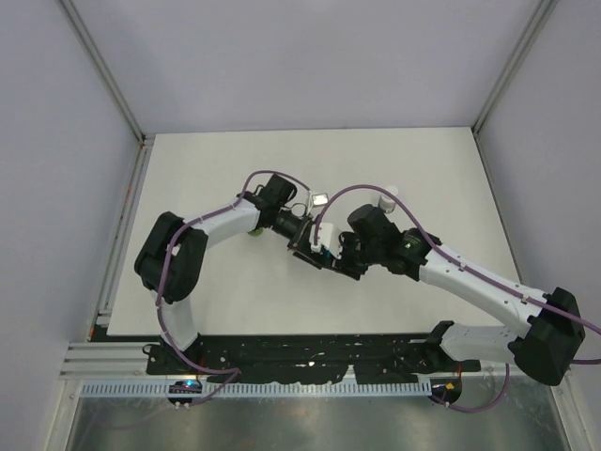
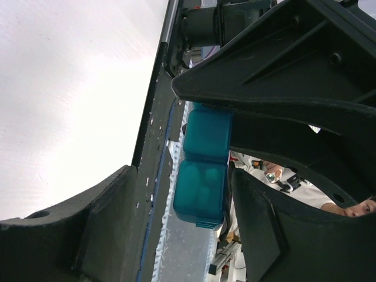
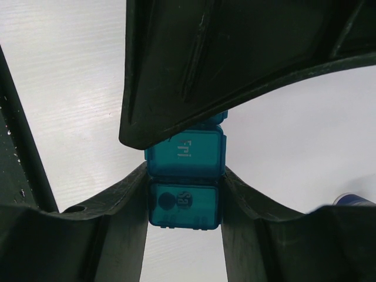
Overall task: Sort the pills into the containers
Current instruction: Place the pill container at the center of the board.
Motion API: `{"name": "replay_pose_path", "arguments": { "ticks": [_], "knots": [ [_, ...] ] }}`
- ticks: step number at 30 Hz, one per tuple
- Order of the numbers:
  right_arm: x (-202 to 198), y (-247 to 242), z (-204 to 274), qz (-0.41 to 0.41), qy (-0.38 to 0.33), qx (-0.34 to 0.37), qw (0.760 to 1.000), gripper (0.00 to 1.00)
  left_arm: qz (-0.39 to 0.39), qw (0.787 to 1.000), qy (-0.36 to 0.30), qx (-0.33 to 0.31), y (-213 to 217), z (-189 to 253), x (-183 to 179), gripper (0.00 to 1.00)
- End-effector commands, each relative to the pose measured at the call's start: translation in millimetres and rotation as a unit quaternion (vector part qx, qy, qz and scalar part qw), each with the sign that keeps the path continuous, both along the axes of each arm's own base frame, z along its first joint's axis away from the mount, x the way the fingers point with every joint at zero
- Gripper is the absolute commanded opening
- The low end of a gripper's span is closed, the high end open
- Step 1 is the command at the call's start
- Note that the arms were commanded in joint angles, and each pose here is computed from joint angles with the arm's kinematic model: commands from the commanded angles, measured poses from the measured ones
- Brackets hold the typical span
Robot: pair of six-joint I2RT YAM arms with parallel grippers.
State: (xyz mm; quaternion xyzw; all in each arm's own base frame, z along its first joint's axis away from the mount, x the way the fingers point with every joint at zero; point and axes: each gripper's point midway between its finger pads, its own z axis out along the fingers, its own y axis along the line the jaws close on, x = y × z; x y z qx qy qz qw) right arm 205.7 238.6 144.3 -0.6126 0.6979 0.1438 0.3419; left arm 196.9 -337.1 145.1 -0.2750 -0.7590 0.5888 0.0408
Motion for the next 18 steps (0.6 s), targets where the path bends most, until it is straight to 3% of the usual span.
{"name": "replay_pose_path", "arguments": {
  "ticks": [1, 5, 9, 18],
  "knots": [
    [5, 9, 8, 0.005, -0.015, 0.019, 1.0, 0.12, -0.007, 1.0, -0.022, -0.02, -5, 11, 7, 0.7],
    [4, 7, 1, 0.006, -0.012, 0.014, 1.0, 0.12, -0.001, 0.999, -0.024, -0.024, 0, 14, 11, 0.75],
    [3, 6, -6, 0.006, -0.007, 0.008, 1.0, 0.12, 0.006, 0.999, -0.027, -0.029, 4, 19, 16, 0.87],
    [6, 0, -24, 0.005, 0.006, -0.003, 1.0, 0.12, 0.067, 0.996, -0.049, -0.021, 31, 26, 47, 0.9]
  ]
}}
